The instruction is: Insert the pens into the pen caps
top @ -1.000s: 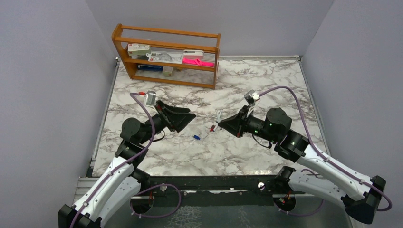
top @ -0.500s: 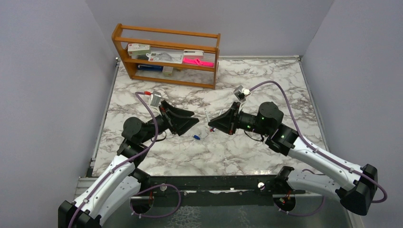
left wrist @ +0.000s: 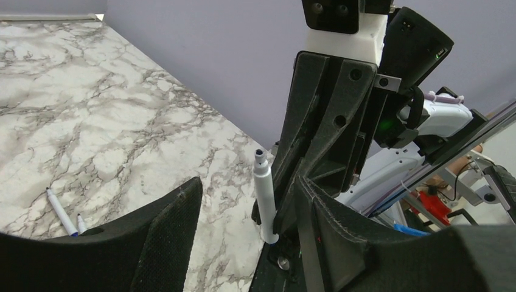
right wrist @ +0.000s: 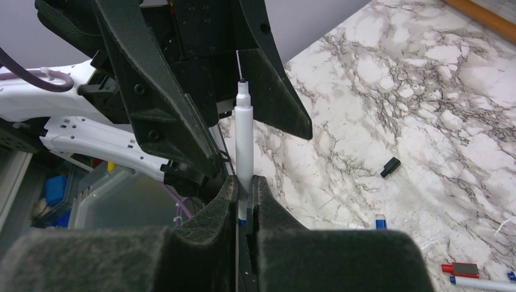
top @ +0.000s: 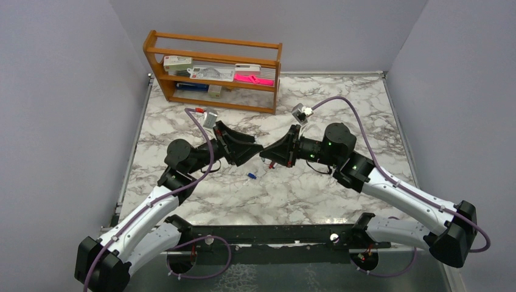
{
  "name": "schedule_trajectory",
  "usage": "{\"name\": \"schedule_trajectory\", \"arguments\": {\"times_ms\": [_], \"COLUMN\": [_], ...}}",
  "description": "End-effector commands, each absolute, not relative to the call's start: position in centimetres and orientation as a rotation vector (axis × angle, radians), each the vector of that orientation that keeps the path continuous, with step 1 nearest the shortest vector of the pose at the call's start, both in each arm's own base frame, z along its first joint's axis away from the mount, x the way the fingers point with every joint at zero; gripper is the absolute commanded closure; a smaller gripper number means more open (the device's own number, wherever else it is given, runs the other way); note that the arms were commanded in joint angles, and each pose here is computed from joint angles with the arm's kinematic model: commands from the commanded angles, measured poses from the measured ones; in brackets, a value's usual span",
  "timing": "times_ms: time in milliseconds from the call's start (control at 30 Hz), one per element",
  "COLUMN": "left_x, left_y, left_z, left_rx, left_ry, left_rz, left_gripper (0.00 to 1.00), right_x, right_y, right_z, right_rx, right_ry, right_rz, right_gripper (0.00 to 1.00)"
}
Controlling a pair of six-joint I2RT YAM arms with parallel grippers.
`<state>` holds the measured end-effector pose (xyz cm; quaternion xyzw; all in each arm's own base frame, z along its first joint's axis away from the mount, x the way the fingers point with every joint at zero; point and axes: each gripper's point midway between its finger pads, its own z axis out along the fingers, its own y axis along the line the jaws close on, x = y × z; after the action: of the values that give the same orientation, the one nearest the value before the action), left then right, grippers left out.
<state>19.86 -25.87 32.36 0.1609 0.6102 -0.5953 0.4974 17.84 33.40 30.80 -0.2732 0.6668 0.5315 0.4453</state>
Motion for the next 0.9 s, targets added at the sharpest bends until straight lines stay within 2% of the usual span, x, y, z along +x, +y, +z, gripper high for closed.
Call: {"name": "schedule_trajectory", "arguments": {"times_ms": [0,33,67,167,267,400,433,500,533,567,867], "left_x": [19.7,19.8,19.9,20.0,20.3,20.9,21.0,21.3,21.4,21.4,21.4], "left_y": [-26.2,-26.2,-26.3,-26.4,-26.3,-25.9,-25.8,-25.8,-25.9,-26.0,-26.0], "left_z": [34.6,34.6,34.7,34.8,34.8,35.1,35.2,35.2,35.2,35.4,36.7], "left_rx": [0.421,0.411,0.405,0.403,0.38,0.333,0.322,0.305,0.301,0.3,0.29], "left_ry": [1.388,1.391,1.394,1.393,1.393,1.385,1.385,1.389,1.393,1.392,1.361], "left_rz": [-1.438,-1.441,-1.443,-1.443,-1.431,-1.412,-1.409,-1.41,-1.414,-1.419,-1.44], "left_gripper": [0.43,0.44,0.51,0.8,0.99,1.0,1.0,1.0,1.0,1.0,1.0], "right_x": [17.8,17.9,18.0,18.2,18.2,18.4,18.4,18.4,18.4,18.5,18.8], "right_y": [34.4,34.5,34.6,34.8,34.8,34.7,34.6,34.5,34.4,34.4,34.5], "right_z": [33.0,32.8,32.8,32.7,32.7,32.4,32.4,32.6,32.5,32.3,31.4], "right_rx": [-0.726,-0.728,-0.73,-0.728,-0.729,-0.722,-0.718,-0.707,-0.704,-0.702,-0.702], "right_ry": [1.572,1.577,1.58,1.583,1.58,1.588,1.587,1.576,1.578,1.586,1.609], "right_rz": [1.346,1.344,1.343,1.341,1.339,1.327,1.325,1.325,1.324,1.319,1.299], "right_gripper": [0.98,0.98,0.98,0.98,0.98,0.98,0.95,0.65,0.56,0.52,0.58]}}
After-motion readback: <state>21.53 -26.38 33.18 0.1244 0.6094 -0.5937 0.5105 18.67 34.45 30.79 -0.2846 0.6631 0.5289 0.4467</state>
